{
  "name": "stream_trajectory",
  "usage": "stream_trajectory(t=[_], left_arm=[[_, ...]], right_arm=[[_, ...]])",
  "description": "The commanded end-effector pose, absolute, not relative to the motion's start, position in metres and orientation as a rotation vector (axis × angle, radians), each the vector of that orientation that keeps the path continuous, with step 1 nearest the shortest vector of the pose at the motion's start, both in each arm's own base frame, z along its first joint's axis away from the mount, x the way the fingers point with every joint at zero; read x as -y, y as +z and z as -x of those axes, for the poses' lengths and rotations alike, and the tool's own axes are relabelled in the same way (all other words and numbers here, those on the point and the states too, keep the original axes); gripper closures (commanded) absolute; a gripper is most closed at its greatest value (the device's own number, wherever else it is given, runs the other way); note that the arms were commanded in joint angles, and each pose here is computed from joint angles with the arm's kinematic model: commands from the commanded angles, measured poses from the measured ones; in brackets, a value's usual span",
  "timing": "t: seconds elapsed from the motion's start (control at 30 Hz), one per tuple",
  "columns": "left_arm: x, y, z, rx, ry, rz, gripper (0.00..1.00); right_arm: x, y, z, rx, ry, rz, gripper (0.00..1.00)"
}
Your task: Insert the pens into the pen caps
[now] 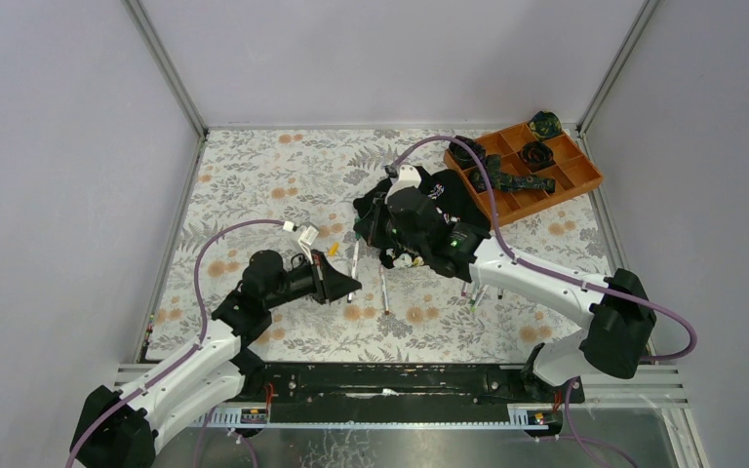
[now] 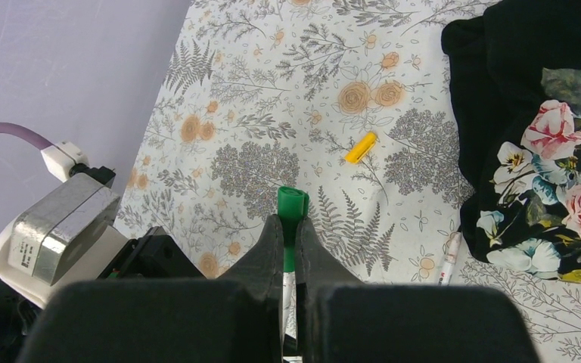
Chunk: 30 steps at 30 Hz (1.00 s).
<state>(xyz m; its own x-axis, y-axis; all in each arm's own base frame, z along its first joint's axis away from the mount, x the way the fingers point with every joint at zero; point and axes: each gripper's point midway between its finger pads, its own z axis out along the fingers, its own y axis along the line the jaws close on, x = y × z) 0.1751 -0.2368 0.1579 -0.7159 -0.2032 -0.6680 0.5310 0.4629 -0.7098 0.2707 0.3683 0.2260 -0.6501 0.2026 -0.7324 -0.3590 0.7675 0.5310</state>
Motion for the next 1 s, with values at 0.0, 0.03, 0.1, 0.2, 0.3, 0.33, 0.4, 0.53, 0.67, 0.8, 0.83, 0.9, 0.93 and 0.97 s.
stream_trajectory(t=[0.0, 0.03, 0.1, 0.2, 0.3, 0.33, 0.4, 0.53, 0.67, 0.8, 0.83, 0.9, 0.93, 0.97], left_arm=[[0.24, 0.179, -0.18, -1.91, -1.304, -0.31, 1.0], [0.24, 0.179, -0.18, -1.909, -1.304, -0.31, 1.0], [0.24, 0.18, -0.18, -1.908, -1.304, -0.309, 1.0], [0.239, 0.181, -0.181, -1.904, -1.297, -0.303, 1.0], [0.237, 0.184, -0.185, -1.9, -1.276, -0.274, 1.0], [0.236, 0.185, -0.187, -1.899, -1.27, -0.263, 1.0], [0.235, 0.19, -0.192, -1.89, -1.253, -0.233, 1.0], [0.236, 0.195, -0.197, -1.879, -1.254, -0.21, 1.0], [0.241, 0.199, -0.197, -1.866, -1.287, -0.22, 1.0], [0.242, 0.2, -0.198, -1.858, -1.296, -0.221, 1.0], [0.242, 0.201, -0.197, -1.854, -1.299, -0.222, 1.0], [0.242, 0.202, -0.196, -1.847, -1.303, -0.226, 1.0], [0.242, 0.203, -0.195, -1.844, -1.308, -0.232, 1.0], [0.242, 0.203, -0.193, -1.843, -1.314, -0.237, 1.0]], right_arm=[[-0.372, 0.246, -0.27, -2.054, 0.918, 0.124, 1.0], [-0.373, 0.245, -0.269, -2.057, 0.921, 0.128, 1.0], [-0.373, 0.243, -0.269, -2.062, 0.925, 0.131, 1.0], [-0.372, 0.24, -0.266, -2.07, 0.932, 0.135, 1.0], [-0.371, 0.236, -0.26, -2.076, 0.952, 0.137, 1.0], [-0.37, 0.234, -0.258, -2.08, 0.96, 0.134, 1.0], [-0.368, 0.227, -0.253, -2.087, 0.974, 0.134, 1.0], [-0.368, 0.208, -0.237, -2.1, 1.031, 0.15, 1.0], [-0.37, 0.197, -0.223, -2.108, 1.08, 0.161, 1.0], [-0.373, 0.194, -0.213, -2.109, 1.114, 0.191, 1.0], [-0.372, 0.197, -0.213, -2.095, 1.122, 0.189, 1.0], [-0.364, 0.206, -0.218, -2.05, 1.094, 0.183, 0.79], [-0.359, 0.214, -0.224, -2.021, 1.078, 0.174, 0.65], [-0.355, 0.222, -0.23, -2.002, 1.068, 0.165, 0.55]])
